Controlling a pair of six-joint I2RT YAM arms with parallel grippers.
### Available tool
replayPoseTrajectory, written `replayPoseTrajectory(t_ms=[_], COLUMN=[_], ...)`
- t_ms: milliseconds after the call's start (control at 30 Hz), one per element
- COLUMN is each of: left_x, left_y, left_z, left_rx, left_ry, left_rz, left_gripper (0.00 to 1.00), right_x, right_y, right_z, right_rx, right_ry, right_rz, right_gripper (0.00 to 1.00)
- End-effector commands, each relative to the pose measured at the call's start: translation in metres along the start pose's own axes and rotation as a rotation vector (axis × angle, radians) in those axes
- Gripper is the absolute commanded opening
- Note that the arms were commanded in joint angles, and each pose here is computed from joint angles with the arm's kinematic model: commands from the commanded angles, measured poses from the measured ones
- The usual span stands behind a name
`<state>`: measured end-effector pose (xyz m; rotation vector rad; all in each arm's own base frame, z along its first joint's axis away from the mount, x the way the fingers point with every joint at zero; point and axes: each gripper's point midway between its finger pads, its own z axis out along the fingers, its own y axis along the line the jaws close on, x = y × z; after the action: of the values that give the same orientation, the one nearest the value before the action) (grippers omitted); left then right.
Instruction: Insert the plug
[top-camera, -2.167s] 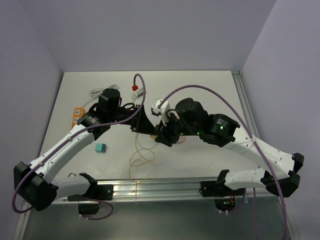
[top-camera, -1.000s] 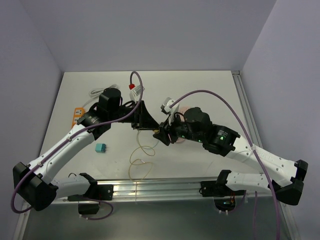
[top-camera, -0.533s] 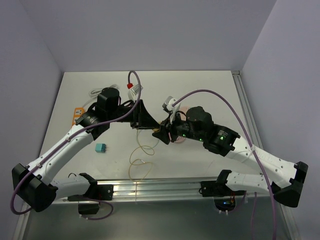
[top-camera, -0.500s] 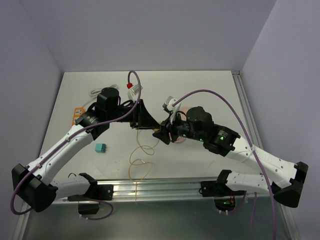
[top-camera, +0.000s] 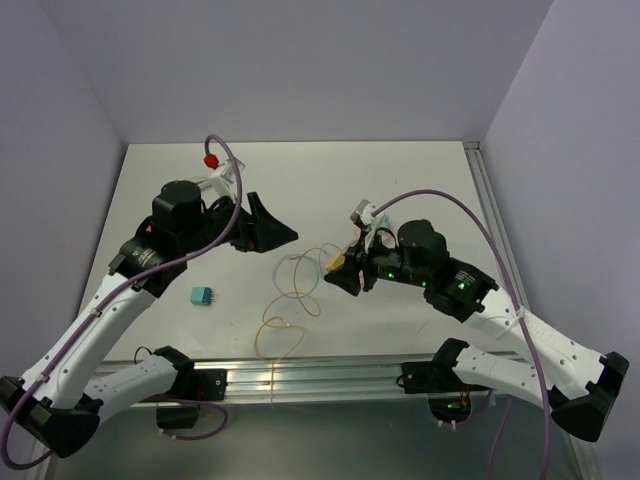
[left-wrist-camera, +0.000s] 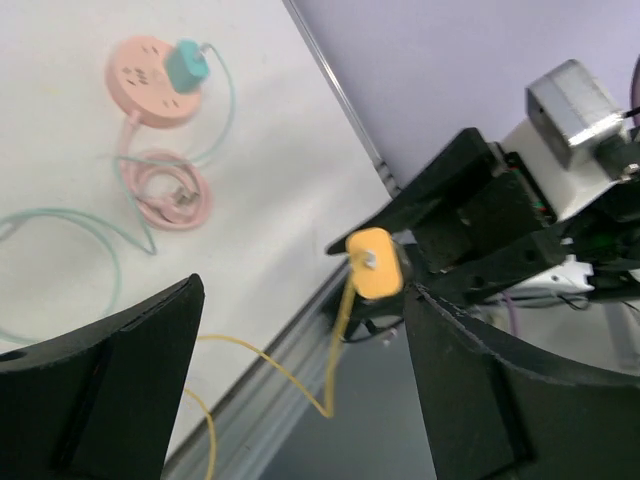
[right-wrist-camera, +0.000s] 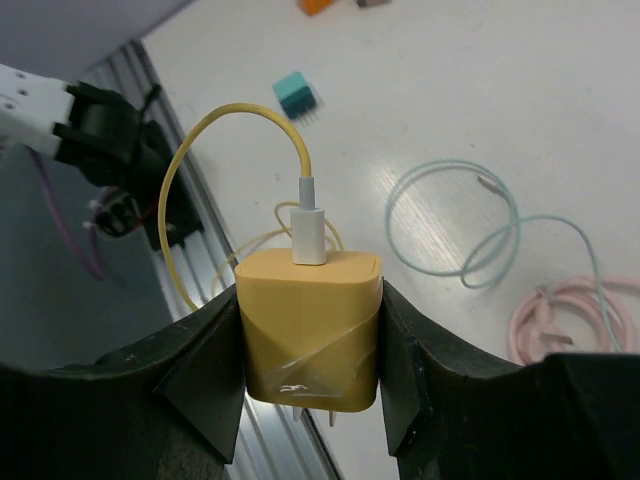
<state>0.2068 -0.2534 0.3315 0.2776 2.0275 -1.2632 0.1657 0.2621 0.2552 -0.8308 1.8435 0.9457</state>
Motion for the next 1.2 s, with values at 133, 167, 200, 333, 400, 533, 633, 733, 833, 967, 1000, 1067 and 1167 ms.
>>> replayPoseTrajectory(t_ms=[133, 167, 200, 333, 400, 533, 633, 733, 833, 967, 1000, 1067, 1167], left_x=[-0.026, -0.026, -0.025, -0.022, -0.023, -0.011, -0.001, 0.008, 0.017, 0.025, 0.027, 0.025, 0.024], left_y=[0.008, 0.007, 0.002, -0.025, -0.04, -0.062, -0.079, -0.096, -0.114, -0.132, -0.135, -0.142, -0.151], left_z=[-0.019, -0.024, -0.027, -0.041, -0.051, -0.063, -0.067, -0.078, -0.098, -0.093, -0.092, -0.086, -0.075], left_rx=[-0.06, -0.05, -0.026, 0.163, 0.267, 0.427, 0.553, 0.696, 0.833, 0.925, 0.946, 0.971, 1.001], left_ry=[-0.201, -0.228, -0.243, -0.358, -0.439, -0.461, -0.436, -0.483, -0.599, -0.558, -0.545, -0.546, -0.53], left_rz=[0.156, 0.168, 0.182, 0.233, 0.258, 0.345, 0.43, 0.534, 0.683, 0.819, 0.84, 0.877, 0.917], left_gripper=[0.8, 0.8, 0.79, 0.76, 0.76, 0.77, 0.77, 0.77, 0.79, 0.8, 0.8, 0.81, 0.81], right_x=[-0.053, -0.06, -0.063, -0.075, -0.077, -0.076, -0.077, -0.083, -0.094, -0.104, -0.106, -0.106, -0.103], right_y=[0.048, 0.052, 0.056, 0.083, 0.103, 0.127, 0.139, 0.144, 0.148, 0.15, 0.15, 0.15, 0.151], right_z=[-0.017, -0.02, -0.022, -0.035, -0.048, -0.07, -0.084, -0.088, -0.092, -0.093, -0.091, -0.089, -0.089], right_rx=[-0.241, -0.26, -0.282, -0.465, -0.605, -0.767, -0.85, -0.88, -0.9, -0.906, -0.907, -0.915, -0.935], right_ry=[-0.17, -0.18, -0.182, -0.18, -0.18, -0.172, -0.163, -0.154, -0.158, -0.118, -0.102, -0.072, -0.04], right_rz=[0.043, 0.072, 0.087, 0.122, 0.105, 0.079, 0.067, 0.087, 0.119, 0.157, 0.169, 0.171, 0.176], right_gripper=[0.0, 0.0, 0.0, 0.0, 0.0, 0.0, 0.0, 0.0, 0.0, 0.0, 0.0, 0.0, 0.0])
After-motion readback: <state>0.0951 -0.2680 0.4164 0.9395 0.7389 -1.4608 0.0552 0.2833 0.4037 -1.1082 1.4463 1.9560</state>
